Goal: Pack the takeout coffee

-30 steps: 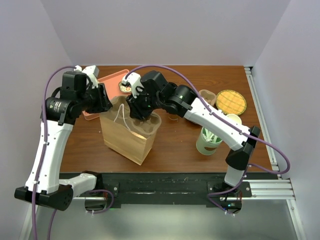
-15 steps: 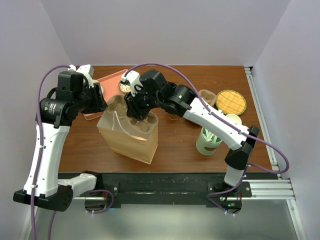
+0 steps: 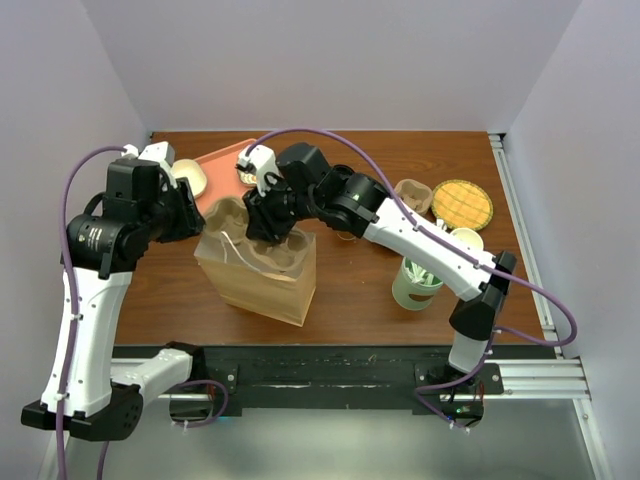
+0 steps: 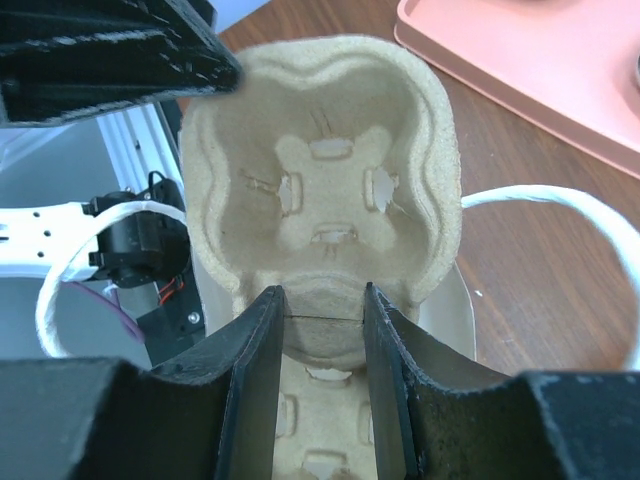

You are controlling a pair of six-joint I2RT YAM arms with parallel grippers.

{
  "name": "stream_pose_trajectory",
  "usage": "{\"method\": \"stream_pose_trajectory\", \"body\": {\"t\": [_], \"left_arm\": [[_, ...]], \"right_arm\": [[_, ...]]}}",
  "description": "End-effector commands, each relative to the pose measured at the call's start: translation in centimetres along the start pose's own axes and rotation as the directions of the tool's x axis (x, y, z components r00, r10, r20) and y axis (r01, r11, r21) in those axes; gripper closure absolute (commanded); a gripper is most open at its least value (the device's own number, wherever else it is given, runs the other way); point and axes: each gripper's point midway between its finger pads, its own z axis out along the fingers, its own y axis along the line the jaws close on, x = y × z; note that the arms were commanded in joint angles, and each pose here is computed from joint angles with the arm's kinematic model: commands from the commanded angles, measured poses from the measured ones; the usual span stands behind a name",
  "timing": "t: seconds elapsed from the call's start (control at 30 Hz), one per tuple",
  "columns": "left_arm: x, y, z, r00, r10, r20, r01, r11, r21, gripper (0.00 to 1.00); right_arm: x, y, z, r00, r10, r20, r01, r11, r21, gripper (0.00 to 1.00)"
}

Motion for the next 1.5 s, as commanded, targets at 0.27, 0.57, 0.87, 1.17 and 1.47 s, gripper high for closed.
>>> {"method": "stream_pose_trajectory", "body": {"t": [0.27,0.57,0.87,1.17,1.47], "left_arm": [[0.5,0.5,-1.0,1.000,-0.030,-0.007,0.029,0.999,-0.026,0.48],[2.0,0.2,-0.2,0.998,-0.036,-0.042,0.036,0.999,0.006,0.56],[2.5,1.1,1.2,0.998,-0.017,-0.055,0.015,0.999,-0.043,0.61],[2.5,1.9,1.6,0.998,-0.024,-0.052,0.020,0.996,-0.090,0.53],[3.1,1.9,2.2,0.998,-0.023,-0.063,0.018,0.996,-0.083,0.57]], "right_arm": [[0.2,-0.4,0.0,0.997,0.014,0.080,-0.015,1.000,0.003,0.75],[-1.0,-0.3,-0.5,0.993,-0.012,0.120,0.011,1.000,0.004,0.75],[-1.3,-0.2,-0.1,0.989,-0.032,0.144,0.034,0.999,-0.011,0.75],[-2.1,0.1,0.0,0.983,-0.042,0.178,0.047,0.999,-0.024,0.75],[-3.1,0.3,-0.1,0.978,-0.048,0.205,0.055,0.998,-0.028,0.75]]}}
